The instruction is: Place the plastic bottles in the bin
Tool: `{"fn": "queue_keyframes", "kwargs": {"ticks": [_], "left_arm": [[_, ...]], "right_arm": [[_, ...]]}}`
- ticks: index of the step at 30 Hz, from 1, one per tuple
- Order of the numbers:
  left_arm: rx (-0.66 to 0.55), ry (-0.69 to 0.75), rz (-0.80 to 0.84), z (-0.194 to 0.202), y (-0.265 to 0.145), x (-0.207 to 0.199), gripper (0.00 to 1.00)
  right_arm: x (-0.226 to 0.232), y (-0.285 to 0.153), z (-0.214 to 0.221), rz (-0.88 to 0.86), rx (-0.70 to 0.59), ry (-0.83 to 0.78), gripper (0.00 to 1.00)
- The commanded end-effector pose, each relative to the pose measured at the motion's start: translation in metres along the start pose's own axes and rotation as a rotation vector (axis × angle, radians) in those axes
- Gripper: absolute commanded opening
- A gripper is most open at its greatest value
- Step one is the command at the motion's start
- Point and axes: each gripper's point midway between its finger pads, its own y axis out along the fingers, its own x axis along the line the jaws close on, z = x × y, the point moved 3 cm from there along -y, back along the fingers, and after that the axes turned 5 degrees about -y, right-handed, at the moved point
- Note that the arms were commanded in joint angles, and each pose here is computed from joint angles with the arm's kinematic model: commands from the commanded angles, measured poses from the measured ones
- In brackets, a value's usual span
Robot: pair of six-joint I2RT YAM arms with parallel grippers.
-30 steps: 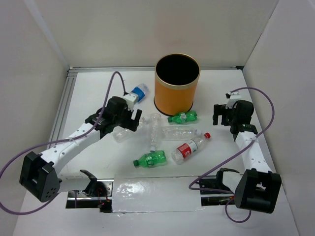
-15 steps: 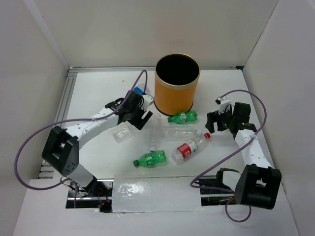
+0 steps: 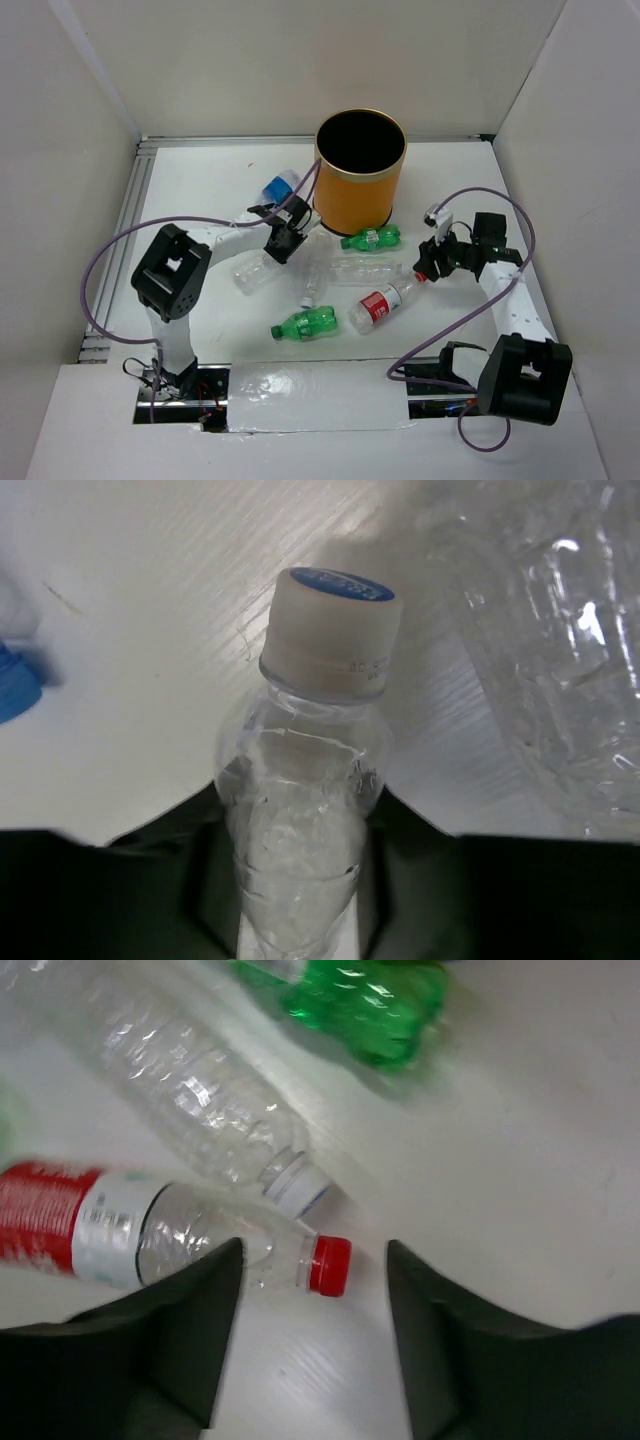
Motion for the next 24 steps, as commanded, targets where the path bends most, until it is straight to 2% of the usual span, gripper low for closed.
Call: {"fn": "queue_keyframes", "kwargs": {"ticks": [1,2,3,4,5,6,8,9,11,12,14,15,18,19,22,24], "left_arm": [[-0.026,-0.047,0.009,-0.005,-0.016,0.001,0.18],[-0.079,-0.044,0.022,-0.014,-0.036,-0.001,0.11],[-0.121,-0.052,0.029,-0.022,-0.051,-0.005,0.04],[-0.139,-0.056,0.048,-0.026,-0.068,-0.009,0.00],[-0.208,-0.068,0.066,-0.042,-0.092,-0.011,0.00],[-0.302,-0.070,0.094,-0.055,-0.128,-0.015,0.00],[-0.419,-0.083,0.140,-0.075,-0.172,-0.017,0.00],[-0.524,-0.091,0.157,-0.096,-0.206,-0.014,0.00],[-0.643,-0.107,0.222,-0.115,-0.248,-0.016,0.00],[-0.768,-0.119,0.247,-0.135,-0.282,-0.013,0.00],[-0.891,-0.132,0.325,-0.156,-0.311,-0.019,0.00],[-1.005,-0.136,0.355,-0.177,-0.329,-0.020,0.00],[-1.141,-0.176,0.421,-0.214,-0.341,-0.029,0.00],[-1.238,-0.204,0.420,-0.231,-0.352,-0.025,0.00],[-1.325,-0.288,0.462,-0.263,-0.351,-0.027,0.00],[-1.432,-0.346,0.507,-0.282,-0.369,-0.024,0.00]], "right_arm": [[0.036,-0.012,-0.016,-0.244,-0.131,-0.289,0.57],[0.052,-0.018,-0.008,-0.311,-0.129,-0.321,0.48],[0.055,-0.017,-0.005,-0.340,-0.160,-0.460,0.48],[0.061,-0.018,-0.002,-0.362,-0.174,-0.509,0.48],[0.064,-0.019,-0.002,-0.378,-0.189,-0.559,0.53],[0.068,-0.021,0.000,-0.394,-0.191,-0.597,0.67],[0.070,-0.021,0.002,-0.398,-0.211,-0.702,0.79],[0.075,-0.023,0.004,-0.413,-0.223,-0.719,0.80],[0.078,-0.024,0.002,-0.423,-0.255,-0.812,0.84],[0.082,-0.023,0.000,-0.439,-0.276,-0.833,0.86],[0.086,-0.021,-0.002,-0.459,-0.289,-0.874,0.90],[0.090,-0.019,0.001,-0.479,-0.287,-0.866,0.91],[0.095,-0.016,-0.003,-0.501,-0.302,-0.903,0.92],[0.094,-0.016,-0.001,-0.501,-0.292,-0.906,0.92],[0.101,-0.013,0.003,-0.523,-0.288,-0.917,0.92],[0.105,-0.012,0.004,-0.535,-0.285,-0.931,0.92]]}}
